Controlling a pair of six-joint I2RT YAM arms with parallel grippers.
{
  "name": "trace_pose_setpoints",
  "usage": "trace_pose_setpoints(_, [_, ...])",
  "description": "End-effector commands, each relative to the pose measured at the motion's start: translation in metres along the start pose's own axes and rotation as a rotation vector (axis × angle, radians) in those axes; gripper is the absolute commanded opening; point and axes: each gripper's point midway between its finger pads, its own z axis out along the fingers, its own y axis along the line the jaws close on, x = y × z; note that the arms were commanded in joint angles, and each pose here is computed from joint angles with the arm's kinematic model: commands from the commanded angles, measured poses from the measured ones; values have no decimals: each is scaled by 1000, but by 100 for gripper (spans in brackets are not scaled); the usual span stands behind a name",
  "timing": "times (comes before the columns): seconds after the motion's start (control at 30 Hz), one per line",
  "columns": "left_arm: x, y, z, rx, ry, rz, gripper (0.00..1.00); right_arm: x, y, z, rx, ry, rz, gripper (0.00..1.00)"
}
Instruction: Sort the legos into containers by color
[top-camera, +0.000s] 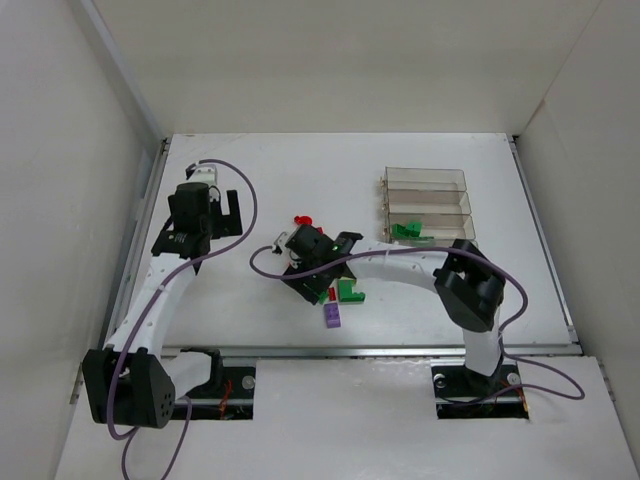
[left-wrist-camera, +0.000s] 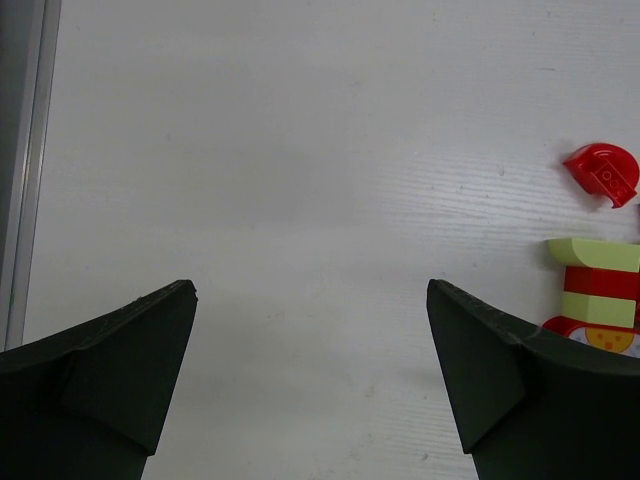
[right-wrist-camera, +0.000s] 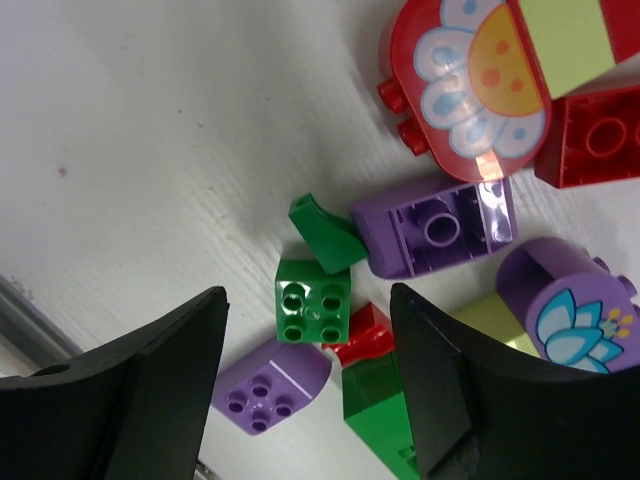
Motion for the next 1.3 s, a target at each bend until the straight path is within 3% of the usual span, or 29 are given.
trace_pose_setpoints(0.0, [-5, -1, -5, 15, -43, -15, 100, -11, 1, 7, -20, -10, -67, 71])
trace_pose_setpoints(0.67, [-5, -2, -5, 24, -42, -6, 100, 25, -5, 9, 22, 91, -33, 68])
trace_pose_setpoints(0.9, [-3, -2, -3, 23, -33, -5, 100, 6, 3, 22, -23, 56, -31, 50])
trace_pose_setpoints(1.03, [-3, -2, -3, 23, -33, -5, 100, 3, 3, 22, -23, 56, -31, 27])
trace_pose_setpoints(1.17, [-3, -4, -3, 32, -32, -4, 100, -18, 7, -4, -42, -5, -31, 3])
trace_pose_setpoints(1.27, [-1, -4, -1, 31, -23, -3, 100, -52, 13, -38, -68, -128, -11, 0])
